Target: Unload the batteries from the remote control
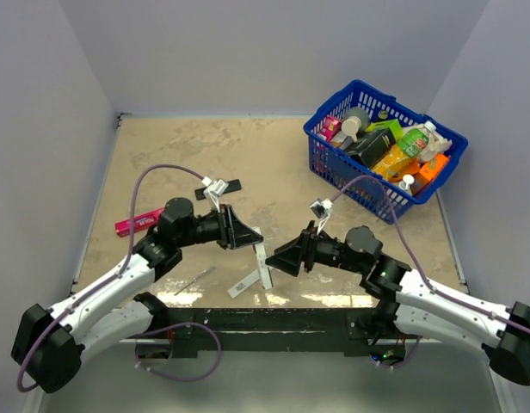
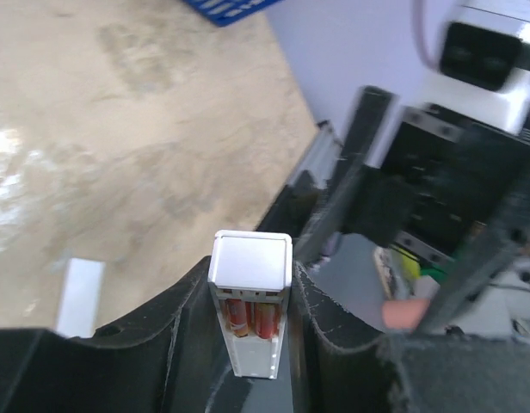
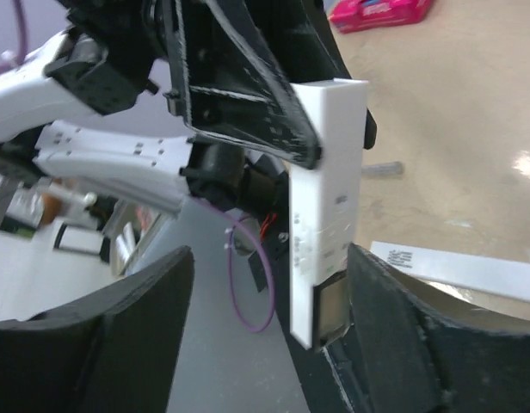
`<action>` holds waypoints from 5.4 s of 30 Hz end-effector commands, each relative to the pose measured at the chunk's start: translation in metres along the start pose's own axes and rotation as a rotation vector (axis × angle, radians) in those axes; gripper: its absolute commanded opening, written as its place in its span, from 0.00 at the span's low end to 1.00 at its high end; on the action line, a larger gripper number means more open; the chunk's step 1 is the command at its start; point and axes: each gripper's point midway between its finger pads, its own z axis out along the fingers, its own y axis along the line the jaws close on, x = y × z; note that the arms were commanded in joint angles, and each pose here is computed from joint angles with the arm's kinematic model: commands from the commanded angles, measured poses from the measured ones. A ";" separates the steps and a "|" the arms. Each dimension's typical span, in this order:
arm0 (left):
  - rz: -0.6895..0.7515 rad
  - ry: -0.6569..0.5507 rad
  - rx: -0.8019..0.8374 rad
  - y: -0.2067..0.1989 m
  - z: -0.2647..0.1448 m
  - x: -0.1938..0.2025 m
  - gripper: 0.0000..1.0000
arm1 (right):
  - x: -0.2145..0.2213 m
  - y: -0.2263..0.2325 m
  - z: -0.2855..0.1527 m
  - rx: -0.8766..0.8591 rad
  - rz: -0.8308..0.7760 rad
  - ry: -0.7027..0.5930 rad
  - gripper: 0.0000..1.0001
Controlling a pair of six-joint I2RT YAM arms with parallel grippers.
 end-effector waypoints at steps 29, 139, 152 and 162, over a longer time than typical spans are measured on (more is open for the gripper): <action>0.104 0.344 -0.992 0.224 0.042 -0.024 0.55 | -0.003 -0.065 -0.074 0.482 -0.046 -0.055 0.91; -0.113 0.410 -0.302 0.066 -0.011 -0.003 0.00 | -0.091 -0.043 0.023 0.181 -1.553 0.072 0.79; -0.142 0.457 -0.250 0.053 -0.018 0.008 0.00 | -0.078 -0.064 0.054 0.109 -1.722 0.311 0.66; -0.137 0.480 -0.265 0.056 -0.021 0.012 0.00 | -0.063 -0.072 0.058 0.064 -1.724 0.412 0.63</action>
